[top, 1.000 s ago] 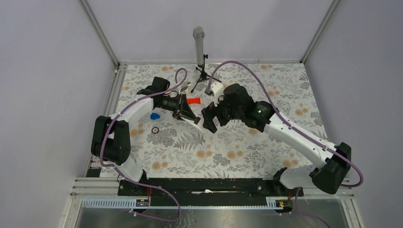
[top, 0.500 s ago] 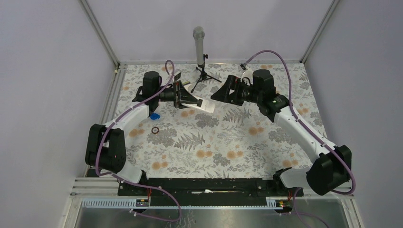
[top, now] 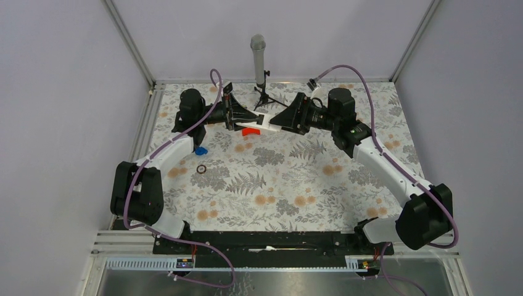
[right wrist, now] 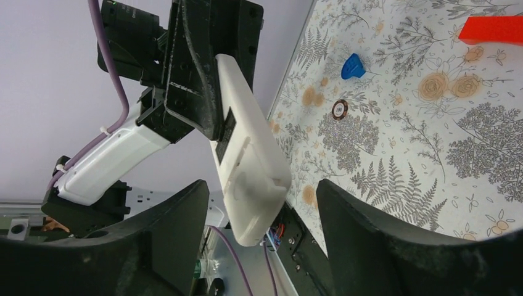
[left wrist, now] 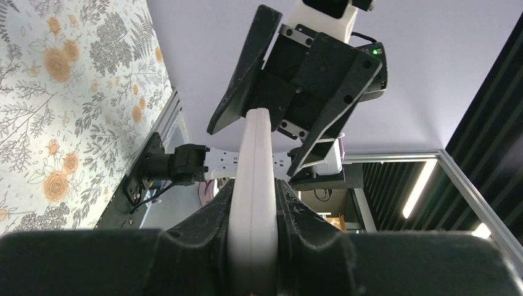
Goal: Load the batteries into the remote control
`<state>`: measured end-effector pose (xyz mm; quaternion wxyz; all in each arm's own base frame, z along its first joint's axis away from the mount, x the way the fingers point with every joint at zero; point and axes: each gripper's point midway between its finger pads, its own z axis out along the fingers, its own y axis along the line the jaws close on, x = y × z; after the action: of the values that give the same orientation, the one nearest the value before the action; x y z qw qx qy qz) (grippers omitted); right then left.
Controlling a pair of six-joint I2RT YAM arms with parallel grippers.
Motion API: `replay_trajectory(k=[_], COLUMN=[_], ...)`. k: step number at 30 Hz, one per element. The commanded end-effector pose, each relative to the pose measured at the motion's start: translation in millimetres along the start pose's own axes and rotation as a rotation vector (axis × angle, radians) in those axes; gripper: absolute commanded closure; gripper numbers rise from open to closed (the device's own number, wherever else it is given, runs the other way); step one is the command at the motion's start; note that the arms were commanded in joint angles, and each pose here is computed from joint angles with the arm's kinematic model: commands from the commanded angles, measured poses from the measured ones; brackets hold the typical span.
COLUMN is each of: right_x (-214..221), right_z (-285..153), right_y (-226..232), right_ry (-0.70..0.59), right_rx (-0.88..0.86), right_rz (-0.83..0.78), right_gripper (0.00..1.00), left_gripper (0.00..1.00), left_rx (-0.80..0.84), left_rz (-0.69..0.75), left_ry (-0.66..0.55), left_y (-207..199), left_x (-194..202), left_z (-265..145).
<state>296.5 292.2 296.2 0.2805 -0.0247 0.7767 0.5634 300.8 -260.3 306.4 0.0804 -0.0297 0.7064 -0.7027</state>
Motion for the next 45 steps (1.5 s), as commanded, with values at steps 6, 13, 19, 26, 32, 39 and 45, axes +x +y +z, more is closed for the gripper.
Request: replay_trajectory(k=[6,13,19,26,32,39,45], right_x=[-1.1,-1.5,-0.9,0.1,-3.2,0.5,-2.1], right_z=[5.4,16.3,20.9,22.2,26.1,38.2,41.4], right_y=[6.5,1.7,0.0,0.0,2.9,8.3,13.7], right_ry=[0.005,0.02,0.032,0.029,0.009,0.027,0.024], right_rx=[-0.064,-0.095,-0.116,-0.136,-0.181,-0.236,-0.273], right_rz=[0.029,0.047,0.052,0.045,0.048,0.041,0.035], right_gripper=[0.45,0.54,0.6,0.7,0.72,0.72,0.73], left_gripper=[1.0,1.0,1.0,1.0,1.0,1.0,1.0], left_rx=[0.132,0.161,0.185,0.19,0.204,0.236,0.24], left_rz=[0.111,0.126,0.136,0.133,0.11,0.111,0.1], left_ry=[-0.017,-0.003,0.019,0.023,0.02,0.023,0.044], left_y=[-47.0,-59.3,-69.8,-72.1,-75.2,-88.1,-86.3], left_x=[5.9,14.8,22.5,25.9,31.8,36.1,40.7], left_z=[-5.4,2.0,15.7,18.5,20.6,23.5,25.7])
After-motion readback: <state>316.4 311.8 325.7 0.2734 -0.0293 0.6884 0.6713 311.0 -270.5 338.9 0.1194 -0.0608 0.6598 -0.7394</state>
